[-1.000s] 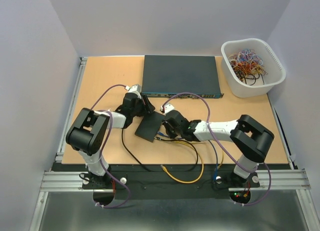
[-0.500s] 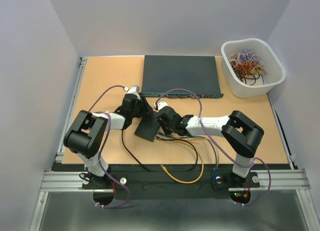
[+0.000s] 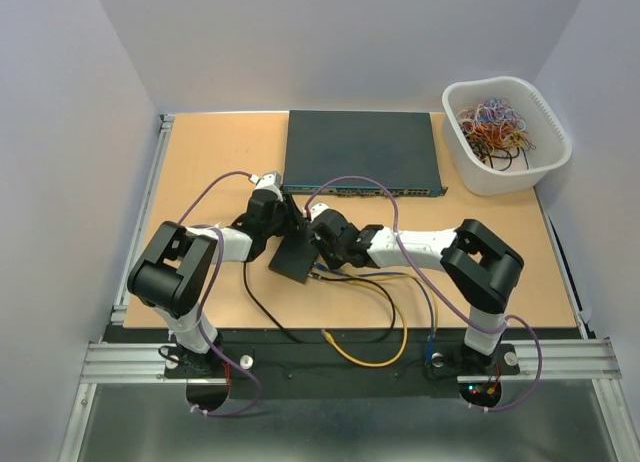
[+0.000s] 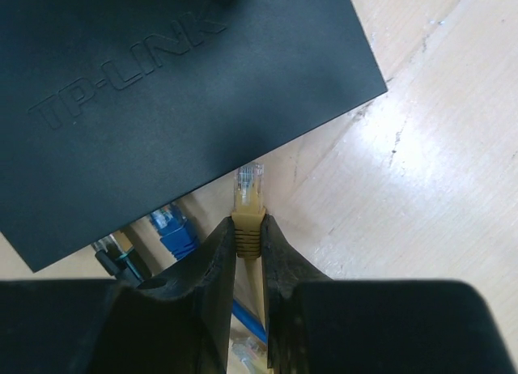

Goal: Insert the plug into the switch port

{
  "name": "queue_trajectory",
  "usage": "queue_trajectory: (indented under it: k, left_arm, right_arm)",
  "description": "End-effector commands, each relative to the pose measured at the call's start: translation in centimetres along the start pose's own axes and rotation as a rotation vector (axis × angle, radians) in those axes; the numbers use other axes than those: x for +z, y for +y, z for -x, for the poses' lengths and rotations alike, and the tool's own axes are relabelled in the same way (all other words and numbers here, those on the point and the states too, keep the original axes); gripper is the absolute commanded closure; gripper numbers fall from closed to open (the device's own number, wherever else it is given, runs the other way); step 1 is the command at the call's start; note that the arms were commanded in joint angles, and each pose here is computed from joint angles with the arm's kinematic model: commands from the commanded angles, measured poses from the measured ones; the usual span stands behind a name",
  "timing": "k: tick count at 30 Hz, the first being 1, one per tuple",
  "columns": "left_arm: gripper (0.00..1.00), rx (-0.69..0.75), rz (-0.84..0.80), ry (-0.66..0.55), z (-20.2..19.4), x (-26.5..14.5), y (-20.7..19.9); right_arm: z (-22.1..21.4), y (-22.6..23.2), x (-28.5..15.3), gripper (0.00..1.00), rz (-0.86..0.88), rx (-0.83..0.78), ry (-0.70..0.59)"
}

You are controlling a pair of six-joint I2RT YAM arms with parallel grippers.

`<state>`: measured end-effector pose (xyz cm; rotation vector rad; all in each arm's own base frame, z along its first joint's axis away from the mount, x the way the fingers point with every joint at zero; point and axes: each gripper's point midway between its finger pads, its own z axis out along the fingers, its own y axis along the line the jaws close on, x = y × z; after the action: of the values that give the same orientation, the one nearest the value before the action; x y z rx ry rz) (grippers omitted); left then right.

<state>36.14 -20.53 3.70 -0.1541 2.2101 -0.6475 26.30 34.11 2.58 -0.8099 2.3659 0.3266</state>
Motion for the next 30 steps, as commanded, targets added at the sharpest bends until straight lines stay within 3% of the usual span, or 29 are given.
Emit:
queue_trajectory:
  k: [1, 18, 30]
  left_arm:
    - [0.46, 0.021, -0.002, 0.06, -2.1, -0.8, 0.0]
    - [0.47, 0.047, -0.006, 0.071, -2.5, -0.8, 0.1]
    - [0.48, 0.047, -0.034, 0.099, -3.2, -0.6, -0.2]
  right_arm:
    - [1.1, 1.9, -0.4, 1.0, 0.083, -0.013, -0.006]
    - [1.8, 0.1, 1.3, 1.0, 0.009, -0.037, 0.004]
    - [3.7, 1.3, 0.9, 1.0, 0.102, -0.185, -0.034]
